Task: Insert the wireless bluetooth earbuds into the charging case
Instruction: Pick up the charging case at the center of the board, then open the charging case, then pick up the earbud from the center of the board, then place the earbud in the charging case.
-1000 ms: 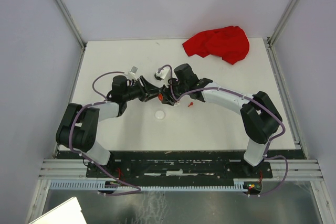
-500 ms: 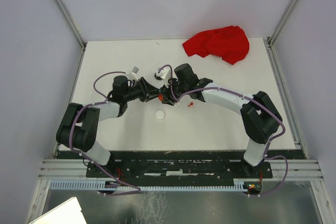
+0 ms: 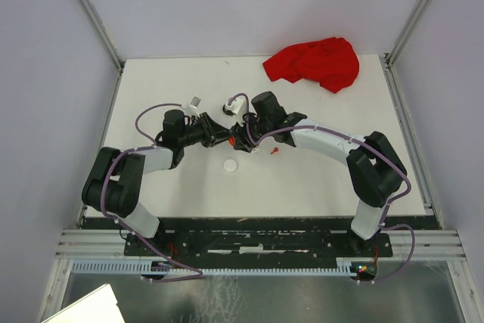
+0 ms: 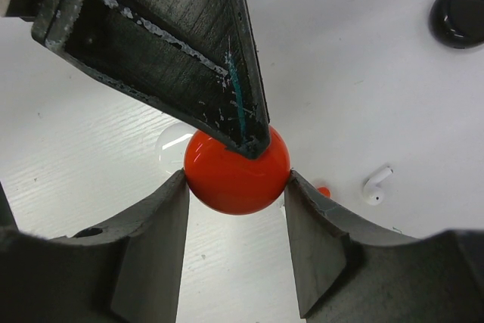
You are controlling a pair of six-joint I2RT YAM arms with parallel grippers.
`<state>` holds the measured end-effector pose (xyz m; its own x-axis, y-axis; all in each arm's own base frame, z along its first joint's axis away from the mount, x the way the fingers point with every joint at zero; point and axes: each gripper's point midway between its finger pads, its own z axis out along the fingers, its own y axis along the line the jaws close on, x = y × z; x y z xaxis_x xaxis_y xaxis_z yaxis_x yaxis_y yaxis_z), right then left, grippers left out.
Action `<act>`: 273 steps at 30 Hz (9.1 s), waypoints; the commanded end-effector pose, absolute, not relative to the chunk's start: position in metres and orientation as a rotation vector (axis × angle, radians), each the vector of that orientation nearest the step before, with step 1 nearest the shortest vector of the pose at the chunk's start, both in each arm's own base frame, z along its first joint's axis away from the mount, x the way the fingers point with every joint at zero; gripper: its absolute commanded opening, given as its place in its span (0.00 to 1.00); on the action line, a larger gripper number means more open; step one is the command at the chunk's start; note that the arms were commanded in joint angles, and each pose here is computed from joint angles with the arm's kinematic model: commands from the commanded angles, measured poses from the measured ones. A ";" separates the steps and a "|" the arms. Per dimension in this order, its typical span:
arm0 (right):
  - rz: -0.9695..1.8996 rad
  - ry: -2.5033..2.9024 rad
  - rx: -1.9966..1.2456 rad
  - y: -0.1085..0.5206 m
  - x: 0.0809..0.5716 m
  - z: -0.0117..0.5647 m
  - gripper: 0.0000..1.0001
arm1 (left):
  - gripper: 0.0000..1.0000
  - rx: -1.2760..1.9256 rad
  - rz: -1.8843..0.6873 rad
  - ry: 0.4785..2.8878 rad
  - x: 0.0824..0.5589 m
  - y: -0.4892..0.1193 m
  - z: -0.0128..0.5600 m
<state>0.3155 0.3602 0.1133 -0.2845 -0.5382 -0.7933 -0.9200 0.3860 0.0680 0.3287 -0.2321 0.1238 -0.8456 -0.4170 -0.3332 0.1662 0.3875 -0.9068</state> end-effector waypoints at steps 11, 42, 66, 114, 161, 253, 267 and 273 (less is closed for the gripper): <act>0.715 1.859 -1.213 0.368 0.326 0.144 0.46 | 0.03 -0.076 -1.536 2.058 0.322 -0.247 0.138; 0.597 2.032 -0.282 0.297 0.386 0.182 1.00 | 0.03 -0.693 -1.555 1.574 0.371 -0.238 0.167; 0.528 2.171 -0.293 0.298 0.390 0.136 0.99 | 0.03 -0.747 -1.598 1.502 0.363 -0.240 0.176; 0.265 2.381 -1.104 0.324 0.361 0.065 0.55 | 0.03 -1.045 -1.417 1.390 0.351 -0.133 0.154; 0.184 2.458 -1.143 0.323 0.375 0.026 0.39 | 0.03 -1.071 -1.367 1.388 0.345 -0.114 0.150; 1.250 1.895 -0.383 0.356 0.378 0.222 0.02 | 0.03 -0.807 -1.873 1.409 0.367 -0.229 0.206; 1.258 1.908 -0.389 0.358 0.374 0.216 0.02 | 0.03 -0.789 -1.885 1.389 0.369 -0.231 0.214; 1.259 1.912 -0.389 0.358 0.374 0.214 0.02 | 0.03 -0.785 -1.884 1.386 0.369 -0.231 0.215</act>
